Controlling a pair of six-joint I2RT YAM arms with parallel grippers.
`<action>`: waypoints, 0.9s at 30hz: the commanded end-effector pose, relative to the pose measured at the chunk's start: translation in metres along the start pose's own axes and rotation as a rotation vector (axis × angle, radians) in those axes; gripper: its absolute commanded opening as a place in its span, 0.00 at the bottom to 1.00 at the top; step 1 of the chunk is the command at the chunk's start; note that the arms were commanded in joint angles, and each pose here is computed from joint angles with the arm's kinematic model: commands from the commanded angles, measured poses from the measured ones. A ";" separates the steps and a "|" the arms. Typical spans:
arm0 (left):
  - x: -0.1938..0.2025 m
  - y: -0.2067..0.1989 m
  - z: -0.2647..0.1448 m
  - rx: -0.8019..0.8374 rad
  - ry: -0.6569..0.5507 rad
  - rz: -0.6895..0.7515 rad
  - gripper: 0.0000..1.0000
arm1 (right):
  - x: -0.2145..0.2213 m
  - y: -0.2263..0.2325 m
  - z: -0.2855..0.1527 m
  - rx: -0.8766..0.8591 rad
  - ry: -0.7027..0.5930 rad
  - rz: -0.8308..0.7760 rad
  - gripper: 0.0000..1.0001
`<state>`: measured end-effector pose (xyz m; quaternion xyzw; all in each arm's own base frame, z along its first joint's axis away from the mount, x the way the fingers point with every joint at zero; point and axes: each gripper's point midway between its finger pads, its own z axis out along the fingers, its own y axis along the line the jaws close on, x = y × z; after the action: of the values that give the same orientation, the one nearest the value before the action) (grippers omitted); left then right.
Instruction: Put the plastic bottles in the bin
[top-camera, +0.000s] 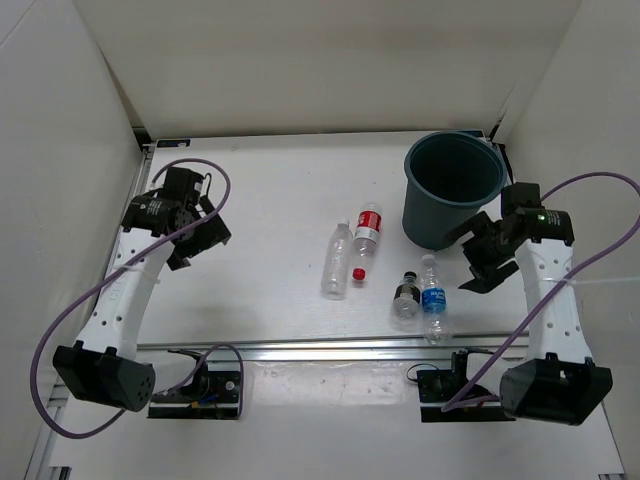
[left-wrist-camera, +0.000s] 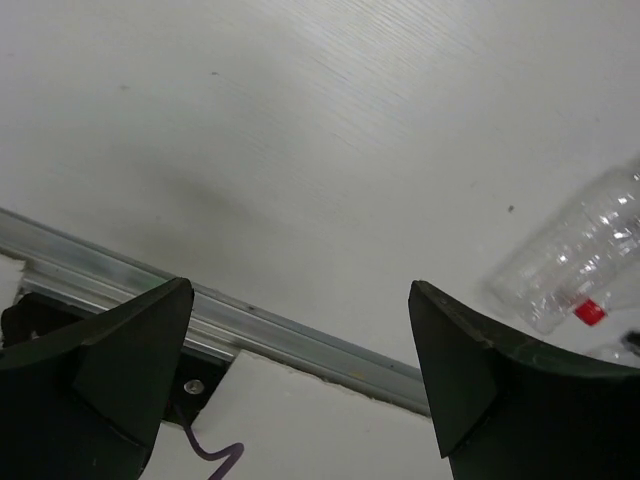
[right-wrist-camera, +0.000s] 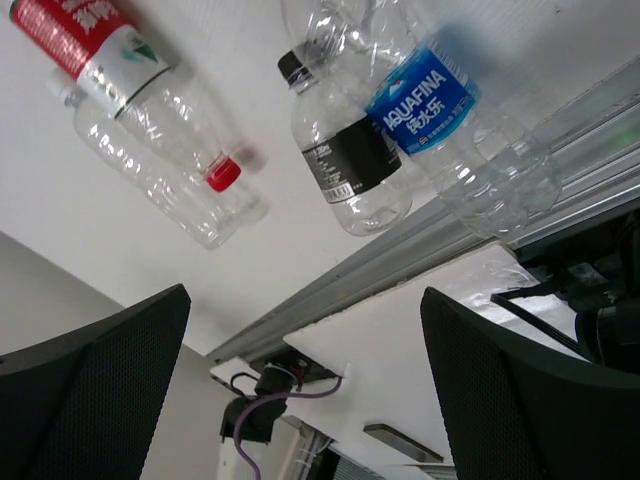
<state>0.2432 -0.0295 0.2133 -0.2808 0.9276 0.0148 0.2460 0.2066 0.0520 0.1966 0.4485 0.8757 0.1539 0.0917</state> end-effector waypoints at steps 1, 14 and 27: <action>0.010 -0.037 -0.002 0.166 0.052 0.062 1.00 | 0.013 0.008 -0.004 -0.103 0.064 -0.093 1.00; 0.066 -0.062 0.045 0.248 0.225 0.158 1.00 | 0.027 -0.041 0.046 0.077 0.178 -0.378 1.00; 0.073 -0.057 0.040 0.193 0.279 0.248 1.00 | 0.005 -0.036 0.091 0.205 0.079 -0.377 1.00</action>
<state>0.2327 -0.1076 0.1342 -0.1482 0.9780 -0.0818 0.1216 0.1963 0.0607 0.1054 0.2781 0.9570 0.0809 0.0138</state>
